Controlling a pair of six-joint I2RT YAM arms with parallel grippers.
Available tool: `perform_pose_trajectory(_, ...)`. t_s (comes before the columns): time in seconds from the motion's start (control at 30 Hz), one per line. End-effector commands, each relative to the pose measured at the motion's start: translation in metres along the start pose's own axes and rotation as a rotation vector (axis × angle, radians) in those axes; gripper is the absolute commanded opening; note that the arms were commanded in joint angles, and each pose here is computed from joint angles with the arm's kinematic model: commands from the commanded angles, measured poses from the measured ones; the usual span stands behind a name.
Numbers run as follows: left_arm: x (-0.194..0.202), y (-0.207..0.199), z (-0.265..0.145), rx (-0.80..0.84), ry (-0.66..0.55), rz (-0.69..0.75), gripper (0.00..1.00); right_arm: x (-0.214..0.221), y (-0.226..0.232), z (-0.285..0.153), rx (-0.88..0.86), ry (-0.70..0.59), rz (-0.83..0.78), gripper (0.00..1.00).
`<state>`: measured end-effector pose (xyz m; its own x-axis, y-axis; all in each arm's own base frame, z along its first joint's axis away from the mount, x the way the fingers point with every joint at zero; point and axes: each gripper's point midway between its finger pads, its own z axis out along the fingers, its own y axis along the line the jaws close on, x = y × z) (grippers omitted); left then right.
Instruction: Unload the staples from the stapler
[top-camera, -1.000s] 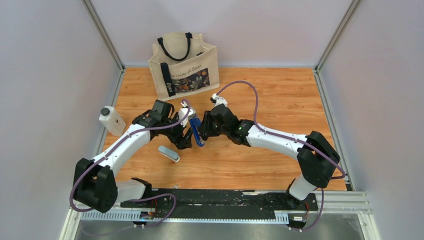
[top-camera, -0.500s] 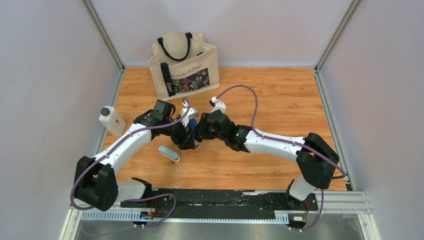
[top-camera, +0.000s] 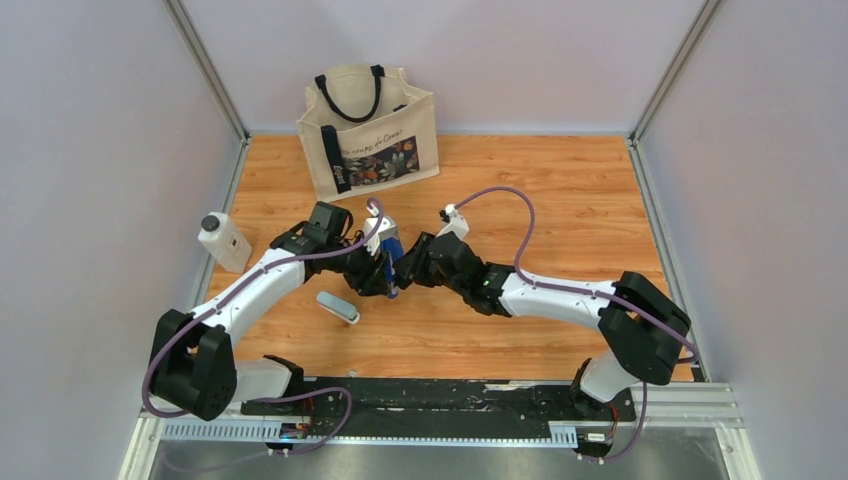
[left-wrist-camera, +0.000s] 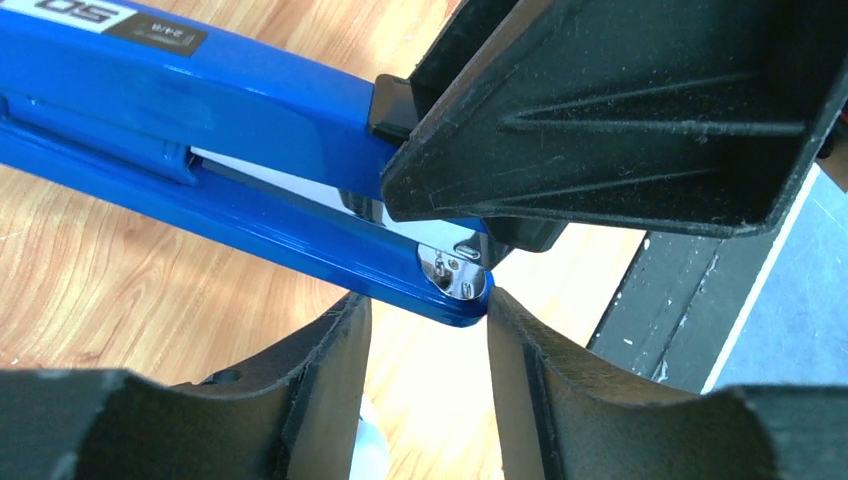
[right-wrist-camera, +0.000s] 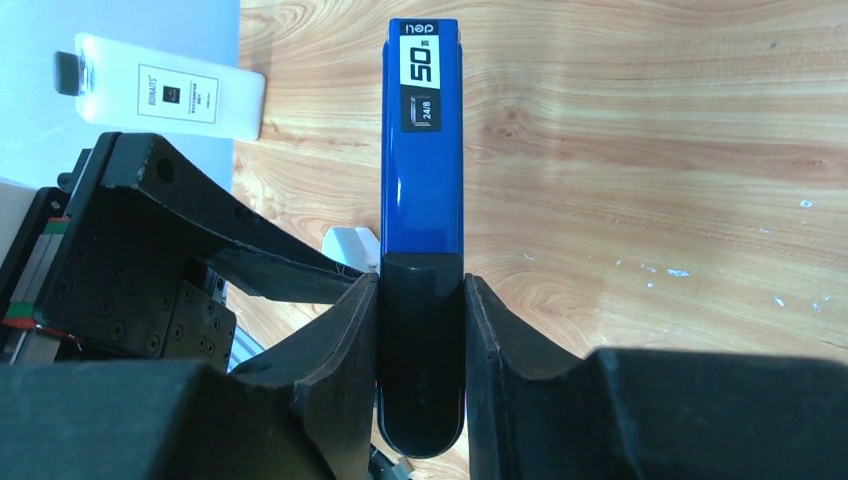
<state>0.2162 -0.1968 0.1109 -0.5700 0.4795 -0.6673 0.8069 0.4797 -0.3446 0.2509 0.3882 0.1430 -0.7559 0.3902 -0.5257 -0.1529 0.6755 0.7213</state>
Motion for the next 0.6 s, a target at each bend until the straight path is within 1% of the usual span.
perform_pose_trajectory(0.0, -0.017, 0.008, 0.004, -0.019, -0.063, 0.062, 0.51, -0.039, 0.080, -0.030, -0.276, -0.100, 0.168, 0.00)
perform_pose_trajectory(0.07, -0.017, 0.010, 0.004, -0.027, -0.063, 0.065, 0.46, -0.041, 0.084, -0.032, -0.297, -0.102, 0.183, 0.00)
perform_pose_trajectory(0.13, -0.016, 0.011, 0.004, -0.036, -0.059, 0.072, 0.45, -0.042, 0.087, -0.037, -0.311, -0.104, 0.200, 0.00)
perform_pose_trajectory(0.2, -0.015, 0.010, 0.003, -0.030, -0.054, 0.071, 0.48, -0.046, 0.091, -0.042, -0.333, -0.121, 0.207, 0.00)
perform_pose_trajectory(0.23, -0.015, 0.008, 0.003, -0.024, -0.056, 0.070, 0.51, -0.047, 0.092, -0.043, -0.335, -0.128, 0.207, 0.00)
perform_pose_trajectory(0.27, -0.016, 0.008, 0.002, -0.023, -0.059, 0.067, 0.59, -0.046, 0.093, -0.043, -0.336, -0.126, 0.206, 0.00)
perform_pose_trajectory(0.37, -0.016, 0.007, 0.002, -0.022, -0.055, 0.064, 0.67, -0.046, 0.096, -0.043, -0.351, -0.126, 0.221, 0.00)
perform_pose_trajectory(0.47, -0.014, 0.004, 0.003, -0.001, -0.042, 0.057, 0.70, -0.045, 0.099, -0.044, -0.362, -0.132, 0.229, 0.00)
perform_pose_trajectory(0.53, -0.011, 0.003, 0.003, 0.007, -0.034, 0.056, 0.69, -0.045, 0.101, -0.044, -0.364, -0.134, 0.223, 0.00)
perform_pose_trajectory(0.57, -0.010, 0.004, 0.003, 0.005, -0.030, 0.060, 0.67, -0.045, 0.100, -0.044, -0.361, -0.134, 0.218, 0.00)
